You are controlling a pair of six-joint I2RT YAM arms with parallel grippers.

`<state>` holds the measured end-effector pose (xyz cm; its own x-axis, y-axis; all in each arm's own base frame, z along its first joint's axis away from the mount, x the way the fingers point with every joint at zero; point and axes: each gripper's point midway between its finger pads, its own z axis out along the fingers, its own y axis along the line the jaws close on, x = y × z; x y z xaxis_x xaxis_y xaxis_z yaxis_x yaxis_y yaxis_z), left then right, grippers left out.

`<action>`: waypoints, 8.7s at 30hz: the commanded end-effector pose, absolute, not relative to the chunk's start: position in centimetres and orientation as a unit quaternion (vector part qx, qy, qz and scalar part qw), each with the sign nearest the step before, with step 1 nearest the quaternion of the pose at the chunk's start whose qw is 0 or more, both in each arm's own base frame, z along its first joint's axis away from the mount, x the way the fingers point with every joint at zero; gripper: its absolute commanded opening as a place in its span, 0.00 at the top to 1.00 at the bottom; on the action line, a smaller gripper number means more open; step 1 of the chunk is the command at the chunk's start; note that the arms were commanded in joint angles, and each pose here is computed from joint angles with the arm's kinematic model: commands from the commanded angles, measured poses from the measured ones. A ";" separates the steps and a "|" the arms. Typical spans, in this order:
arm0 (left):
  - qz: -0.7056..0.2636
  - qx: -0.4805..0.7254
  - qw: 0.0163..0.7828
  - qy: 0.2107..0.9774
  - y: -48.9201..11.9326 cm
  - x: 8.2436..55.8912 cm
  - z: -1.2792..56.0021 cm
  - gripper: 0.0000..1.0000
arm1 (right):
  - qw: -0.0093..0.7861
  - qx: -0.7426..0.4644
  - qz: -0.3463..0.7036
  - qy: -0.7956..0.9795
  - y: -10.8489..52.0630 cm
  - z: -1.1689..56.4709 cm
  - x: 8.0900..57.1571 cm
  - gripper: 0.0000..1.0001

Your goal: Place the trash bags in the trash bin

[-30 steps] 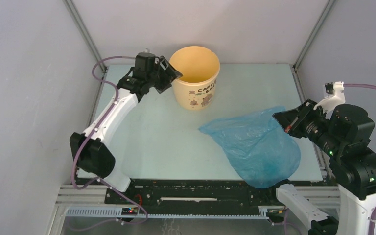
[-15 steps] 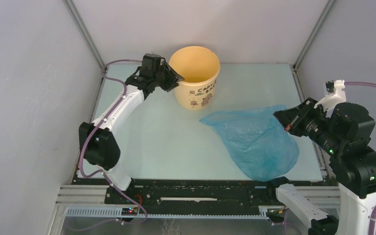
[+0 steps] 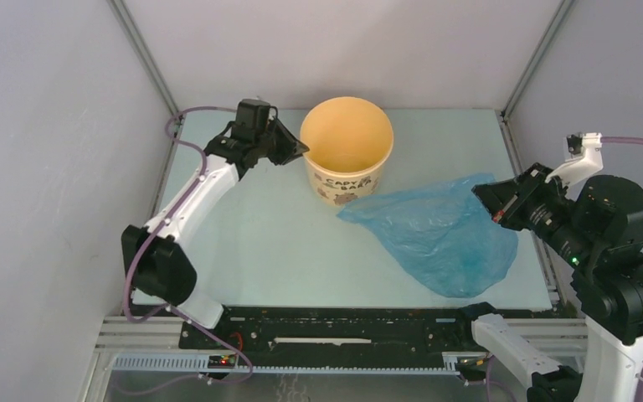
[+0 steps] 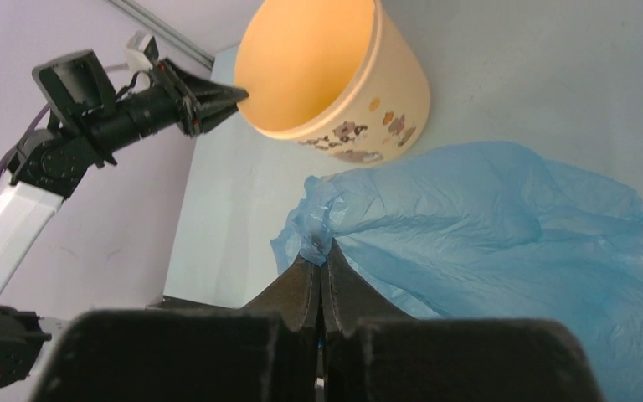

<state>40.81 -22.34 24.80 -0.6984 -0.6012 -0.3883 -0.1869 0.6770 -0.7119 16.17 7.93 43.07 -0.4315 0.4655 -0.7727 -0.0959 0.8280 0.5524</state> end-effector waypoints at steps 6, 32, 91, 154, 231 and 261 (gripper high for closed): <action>-0.329 -0.207 0.345 0.854 -19.4 35.5 27.6 0.85 | 0.559 0.083 0.260 0.783 7.6 46.2 16.3 1.00; -0.383 -0.154 0.299 0.860 -21.3 28.6 25.8 0.44 | 0.508 -0.074 0.696 0.502 19.3 68.9 15.2 1.00; -0.337 -0.222 0.602 0.689 -7.7 22.9 50.9 0.00 | 0.397 0.033 0.719 0.570 19.9 59.7 30.5 1.00; -0.572 -0.066 0.518 0.633 -24.8 33.1 57.5 1.00 | 0.477 0.061 0.603 0.637 14.4 55.9 27.3 1.00; -0.533 -0.123 0.477 0.688 -18.5 29.5 45.4 1.00 | 0.449 -0.205 0.280 0.823 29.6 43.3 28.0 0.47; -0.446 -0.212 0.452 0.743 -16.0 33.0 37.0 1.00 | 0.361 -0.191 0.147 0.901 33.8 20.7 37.0 0.57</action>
<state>31.90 -17.16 38.73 -0.5258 -0.7144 -0.4616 0.1304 0.4686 -0.8737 36.15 31.06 21.03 -0.6581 -0.2911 -0.6944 -0.4445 0.8946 0.0463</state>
